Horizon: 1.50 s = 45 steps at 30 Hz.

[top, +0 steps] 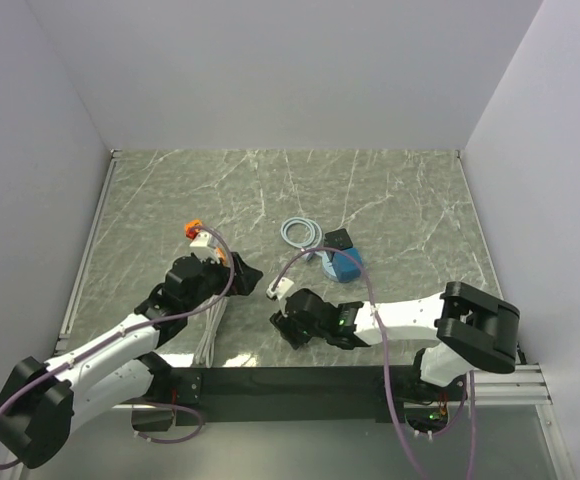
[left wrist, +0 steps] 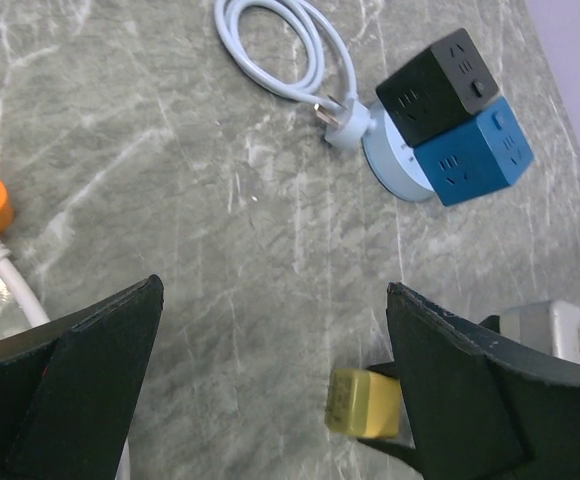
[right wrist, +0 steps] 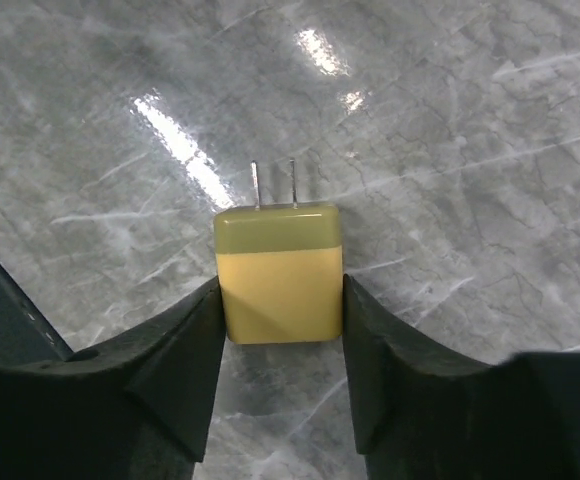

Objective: Insert the plug

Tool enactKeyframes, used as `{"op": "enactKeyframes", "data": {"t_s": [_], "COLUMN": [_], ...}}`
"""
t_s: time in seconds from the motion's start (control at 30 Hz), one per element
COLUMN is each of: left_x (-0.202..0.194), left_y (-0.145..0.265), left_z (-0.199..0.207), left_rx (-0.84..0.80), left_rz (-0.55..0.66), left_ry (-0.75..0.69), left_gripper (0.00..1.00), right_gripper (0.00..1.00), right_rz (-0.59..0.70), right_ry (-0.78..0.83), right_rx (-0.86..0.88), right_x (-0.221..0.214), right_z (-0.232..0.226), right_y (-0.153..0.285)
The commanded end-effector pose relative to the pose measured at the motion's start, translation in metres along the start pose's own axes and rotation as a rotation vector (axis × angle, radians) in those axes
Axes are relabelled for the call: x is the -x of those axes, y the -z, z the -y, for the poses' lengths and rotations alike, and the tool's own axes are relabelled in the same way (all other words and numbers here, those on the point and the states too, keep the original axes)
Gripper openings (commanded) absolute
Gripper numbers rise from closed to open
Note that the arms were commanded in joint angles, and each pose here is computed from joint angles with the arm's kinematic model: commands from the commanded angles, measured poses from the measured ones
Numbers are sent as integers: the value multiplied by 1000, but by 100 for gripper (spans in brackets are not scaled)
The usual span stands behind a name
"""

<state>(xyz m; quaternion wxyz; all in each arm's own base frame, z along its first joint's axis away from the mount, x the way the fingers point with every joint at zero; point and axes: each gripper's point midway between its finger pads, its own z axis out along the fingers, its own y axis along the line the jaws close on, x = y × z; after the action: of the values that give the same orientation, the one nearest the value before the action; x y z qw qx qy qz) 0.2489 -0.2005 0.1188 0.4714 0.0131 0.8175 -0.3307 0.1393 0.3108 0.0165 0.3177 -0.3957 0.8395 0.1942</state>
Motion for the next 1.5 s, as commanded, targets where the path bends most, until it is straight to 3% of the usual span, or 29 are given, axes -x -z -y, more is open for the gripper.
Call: {"op": "enactKeyframes", "data": {"t_s": [0.0, 0.1, 0.3, 0.53, 1.13, 1.27, 1.3, 1.33, 1.47], "left_x": [1, -3, -19, -38, -53, -56, -57, -57, -60], "left_y": [7, 12, 31, 42, 36, 33, 32, 33, 31], "left_z": [14, 28, 76, 103, 120, 125, 126, 128, 131], "left_rx": [-75, -147, -445, -616, -628, -647, -651, -663, -681], "left_rz": [0, -23, -124, -218, -271, -283, -285, -292, -297], "left_ry": [17, 16, 30, 72, 89, 94, 94, 94, 107], "left_gripper": [100, 100, 100, 99, 99, 88, 76, 70, 60], "right_gripper": [52, 41, 38, 36, 35, 35, 35, 35, 35], "right_rz": [46, 51, 172, 313, 367, 390, 393, 394, 392], "right_ry": [17, 27, 67, 115, 149, 147, 145, 143, 142], "right_rx": [-4, -26, -54, -68, -80, -66, -67, -68, -65], "right_x": [20, 22, 49, 77, 89, 90, 90, 89, 87], "right_z": [-5, -2, 5, 8, 3, 1, 1, 1, 2], "right_y": [-1, 4, 36, 70, 85, 89, 90, 90, 91]}}
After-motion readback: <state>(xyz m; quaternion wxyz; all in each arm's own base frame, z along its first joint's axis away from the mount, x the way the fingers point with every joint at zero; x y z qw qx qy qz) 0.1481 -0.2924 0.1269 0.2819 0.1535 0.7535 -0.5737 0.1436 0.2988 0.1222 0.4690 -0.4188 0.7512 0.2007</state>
